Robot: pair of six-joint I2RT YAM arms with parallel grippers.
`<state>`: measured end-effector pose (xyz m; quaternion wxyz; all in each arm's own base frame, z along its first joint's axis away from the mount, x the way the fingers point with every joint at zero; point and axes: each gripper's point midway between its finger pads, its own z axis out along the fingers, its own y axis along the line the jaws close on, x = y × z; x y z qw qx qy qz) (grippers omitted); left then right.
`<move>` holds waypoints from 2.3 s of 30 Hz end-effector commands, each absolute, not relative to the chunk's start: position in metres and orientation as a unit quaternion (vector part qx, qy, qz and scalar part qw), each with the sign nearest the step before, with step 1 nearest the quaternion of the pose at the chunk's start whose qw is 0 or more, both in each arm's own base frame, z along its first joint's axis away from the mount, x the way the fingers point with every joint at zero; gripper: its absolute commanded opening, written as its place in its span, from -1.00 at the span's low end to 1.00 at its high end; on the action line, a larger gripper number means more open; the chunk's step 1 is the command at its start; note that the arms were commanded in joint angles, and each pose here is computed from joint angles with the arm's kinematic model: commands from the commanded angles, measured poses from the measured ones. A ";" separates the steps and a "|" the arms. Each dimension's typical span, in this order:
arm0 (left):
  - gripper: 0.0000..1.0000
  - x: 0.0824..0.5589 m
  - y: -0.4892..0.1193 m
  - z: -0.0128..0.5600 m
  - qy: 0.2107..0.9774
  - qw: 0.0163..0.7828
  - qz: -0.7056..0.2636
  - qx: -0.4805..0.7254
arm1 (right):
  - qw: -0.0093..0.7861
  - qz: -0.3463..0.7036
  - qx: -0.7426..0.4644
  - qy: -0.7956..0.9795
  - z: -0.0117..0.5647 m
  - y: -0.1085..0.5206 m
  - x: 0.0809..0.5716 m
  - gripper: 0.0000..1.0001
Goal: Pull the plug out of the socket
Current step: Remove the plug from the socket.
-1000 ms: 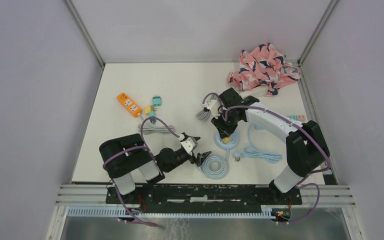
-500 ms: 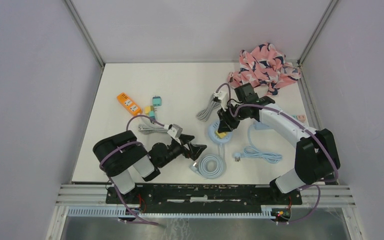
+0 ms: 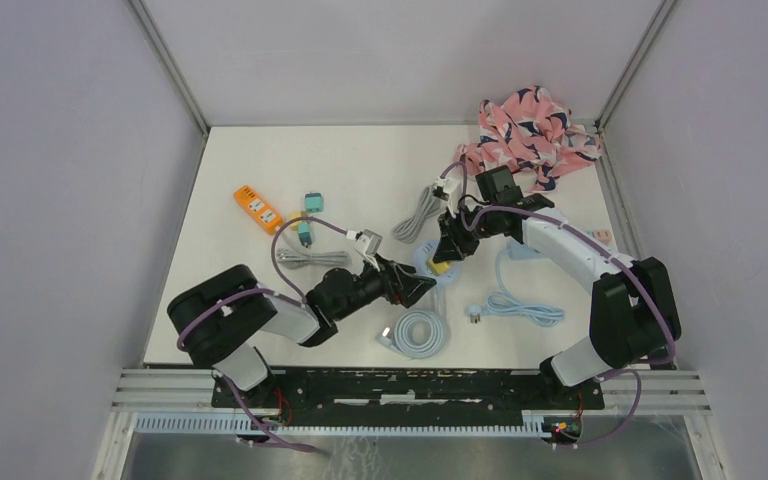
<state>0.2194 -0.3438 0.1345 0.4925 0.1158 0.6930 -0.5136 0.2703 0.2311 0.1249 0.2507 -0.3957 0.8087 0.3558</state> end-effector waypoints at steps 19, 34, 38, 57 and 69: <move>0.01 0.258 -0.361 0.094 0.763 0.435 -0.478 0.004 | 0.280 0.401 -0.396 0.777 0.155 0.245 0.269 -1.00; -0.94 0.275 -0.334 0.055 0.804 0.405 -0.426 -0.090 | 0.354 0.318 -0.403 0.782 0.158 0.232 0.282 -0.99; -0.94 0.279 -0.322 0.061 0.784 0.403 -0.456 -0.125 | 0.334 0.315 -0.432 0.776 0.148 0.239 0.270 -0.99; -0.94 0.279 -0.324 0.045 0.808 0.407 -0.422 -0.055 | 0.280 0.350 -0.413 0.793 0.141 0.245 0.260 -0.99; -0.94 0.274 -0.330 0.035 0.814 0.405 -0.417 -0.011 | 0.315 0.329 -0.357 0.815 0.160 0.222 0.290 -0.99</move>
